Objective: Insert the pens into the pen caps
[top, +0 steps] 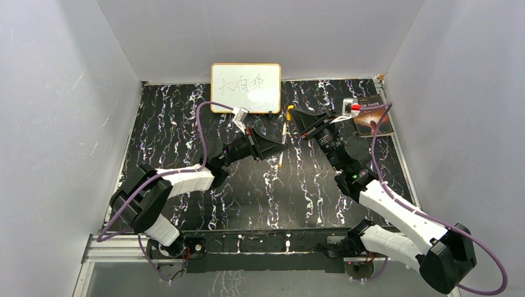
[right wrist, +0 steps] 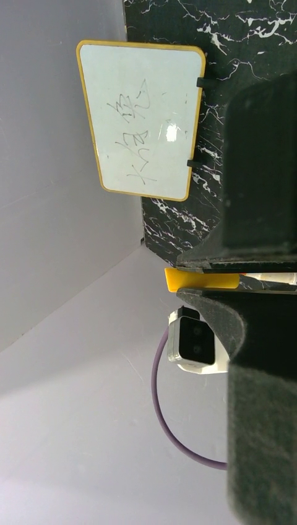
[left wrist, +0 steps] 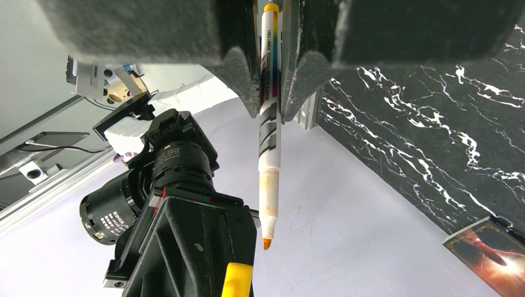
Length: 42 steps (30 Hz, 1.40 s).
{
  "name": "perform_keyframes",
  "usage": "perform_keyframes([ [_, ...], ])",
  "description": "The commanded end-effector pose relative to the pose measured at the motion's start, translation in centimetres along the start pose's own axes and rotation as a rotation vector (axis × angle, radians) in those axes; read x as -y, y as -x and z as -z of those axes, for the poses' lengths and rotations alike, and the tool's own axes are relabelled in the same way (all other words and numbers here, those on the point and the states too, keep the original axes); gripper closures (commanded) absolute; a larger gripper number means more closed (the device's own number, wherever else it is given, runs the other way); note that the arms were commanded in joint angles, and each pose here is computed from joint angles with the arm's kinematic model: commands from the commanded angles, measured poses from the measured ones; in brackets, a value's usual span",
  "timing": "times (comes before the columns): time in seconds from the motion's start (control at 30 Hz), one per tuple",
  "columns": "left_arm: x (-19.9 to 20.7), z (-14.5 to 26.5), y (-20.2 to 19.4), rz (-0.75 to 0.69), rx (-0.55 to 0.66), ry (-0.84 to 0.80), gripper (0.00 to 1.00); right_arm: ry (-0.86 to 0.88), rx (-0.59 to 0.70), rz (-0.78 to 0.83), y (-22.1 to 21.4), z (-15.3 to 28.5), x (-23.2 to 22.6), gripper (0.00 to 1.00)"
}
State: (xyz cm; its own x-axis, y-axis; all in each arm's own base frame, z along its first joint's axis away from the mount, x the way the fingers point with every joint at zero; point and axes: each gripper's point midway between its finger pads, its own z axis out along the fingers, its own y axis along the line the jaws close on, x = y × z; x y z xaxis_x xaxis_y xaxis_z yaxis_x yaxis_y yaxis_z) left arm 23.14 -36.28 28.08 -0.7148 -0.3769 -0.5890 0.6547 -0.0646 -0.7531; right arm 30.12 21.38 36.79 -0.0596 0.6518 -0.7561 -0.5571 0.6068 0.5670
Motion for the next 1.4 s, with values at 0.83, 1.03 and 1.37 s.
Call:
perform_keyframes([
  [0.83,5.0,-1.3,1.8,-0.086,0.048,-0.173,1.00,0.059,0.035,0.016,0.6,-0.5,-1.0,1.00],
  [1.03,5.0,-1.3,1.7,-0.087,0.046,-0.177,1.00,0.066,0.035,0.022,0.8,-1.0,-1.1,1.00],
  [1.37,4.7,-1.4,1.8,-0.098,0.048,-0.163,1.00,0.075,0.021,0.010,0.6,-0.5,-1.3,1.00],
])
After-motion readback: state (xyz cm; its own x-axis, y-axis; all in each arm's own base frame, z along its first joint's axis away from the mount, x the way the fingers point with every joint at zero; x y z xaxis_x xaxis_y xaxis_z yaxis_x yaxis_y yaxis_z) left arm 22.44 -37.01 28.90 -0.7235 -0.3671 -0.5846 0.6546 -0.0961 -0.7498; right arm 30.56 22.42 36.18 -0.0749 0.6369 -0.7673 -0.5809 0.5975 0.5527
